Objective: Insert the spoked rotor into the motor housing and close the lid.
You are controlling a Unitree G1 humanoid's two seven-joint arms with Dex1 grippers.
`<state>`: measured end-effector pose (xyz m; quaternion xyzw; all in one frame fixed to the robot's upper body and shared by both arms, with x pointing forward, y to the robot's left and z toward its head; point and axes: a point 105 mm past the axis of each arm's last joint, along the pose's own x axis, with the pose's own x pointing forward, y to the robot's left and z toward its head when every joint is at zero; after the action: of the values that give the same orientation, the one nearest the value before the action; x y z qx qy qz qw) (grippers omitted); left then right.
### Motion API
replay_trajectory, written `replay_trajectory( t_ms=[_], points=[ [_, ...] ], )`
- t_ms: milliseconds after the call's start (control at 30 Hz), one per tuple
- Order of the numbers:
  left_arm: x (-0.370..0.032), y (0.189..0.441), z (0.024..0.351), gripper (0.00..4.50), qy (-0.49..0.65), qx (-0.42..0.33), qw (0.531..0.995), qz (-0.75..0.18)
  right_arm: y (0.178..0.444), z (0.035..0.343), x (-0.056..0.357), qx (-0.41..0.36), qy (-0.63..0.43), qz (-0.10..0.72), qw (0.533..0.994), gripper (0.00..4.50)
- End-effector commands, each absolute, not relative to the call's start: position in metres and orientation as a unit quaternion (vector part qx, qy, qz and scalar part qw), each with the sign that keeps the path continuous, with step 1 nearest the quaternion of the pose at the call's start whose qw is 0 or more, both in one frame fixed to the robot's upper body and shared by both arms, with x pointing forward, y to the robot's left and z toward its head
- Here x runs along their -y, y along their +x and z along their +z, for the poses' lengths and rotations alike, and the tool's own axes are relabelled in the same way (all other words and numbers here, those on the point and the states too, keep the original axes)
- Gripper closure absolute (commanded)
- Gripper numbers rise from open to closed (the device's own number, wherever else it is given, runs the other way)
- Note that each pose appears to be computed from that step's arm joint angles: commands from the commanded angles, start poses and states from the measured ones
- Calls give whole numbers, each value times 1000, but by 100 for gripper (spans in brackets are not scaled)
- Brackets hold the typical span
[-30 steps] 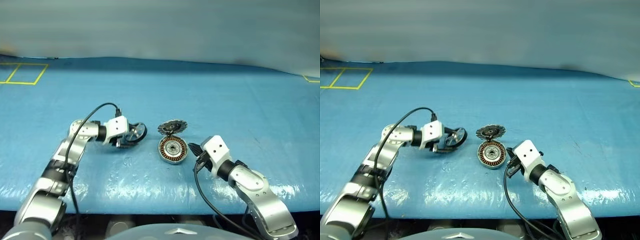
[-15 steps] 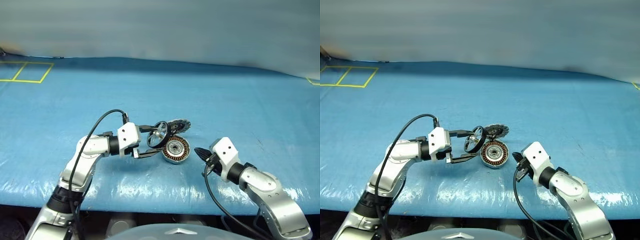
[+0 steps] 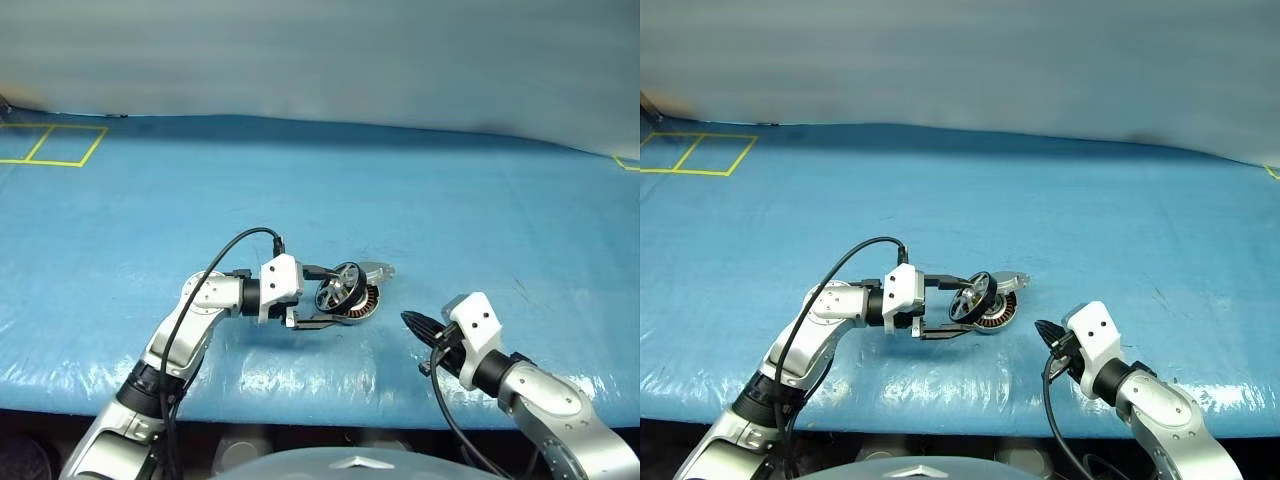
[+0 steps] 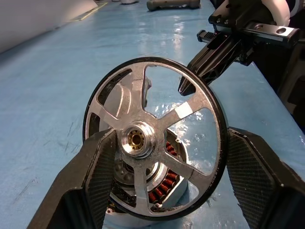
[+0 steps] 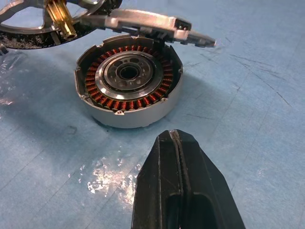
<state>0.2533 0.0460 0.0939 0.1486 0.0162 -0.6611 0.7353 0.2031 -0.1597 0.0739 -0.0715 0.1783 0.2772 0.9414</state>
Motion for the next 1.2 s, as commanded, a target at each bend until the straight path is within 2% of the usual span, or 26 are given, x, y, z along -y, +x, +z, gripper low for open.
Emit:
replay_trajectory(
  t_ms=[33, 200, 300, 433, 567, 733, 967, 1200],
  points=[
    [-50, 243, 102, 136, 161, -11, 713, -682, 205, 85, 157, -153, -82, 272, 947, 450],
    [-69, 258, 119, 136, 150, 15, 757, -636, 206, 82, 159, -161, -99, 271, 944, 450],
    [-73, 254, 127, 136, 131, 19, 760, -636, 208, 83, 158, -159, -99, 276, 943, 450],
    [-74, 228, 104, 136, 180, -34, 712, -678, 212, 83, 156, -158, -108, 283, 940, 450],
    [-79, 216, 81, 136, 216, -80, 682, -694, 216, 84, 156, -157, -116, 286, 938, 450],
    [-71, 230, 76, 136, 209, -63, 714, -665, 220, 83, 156, -157, -123, 289, 936, 450],
    [-45, 235, 88, 136, 182, -16, 710, -680, 221, 80, 156, -161, -127, 285, 936, 450],
    [-54, 250, 107, 136, 156, -3, 721, -675, 217, 75, 154, -166, -125, 282, 937, 450]
  ],
)
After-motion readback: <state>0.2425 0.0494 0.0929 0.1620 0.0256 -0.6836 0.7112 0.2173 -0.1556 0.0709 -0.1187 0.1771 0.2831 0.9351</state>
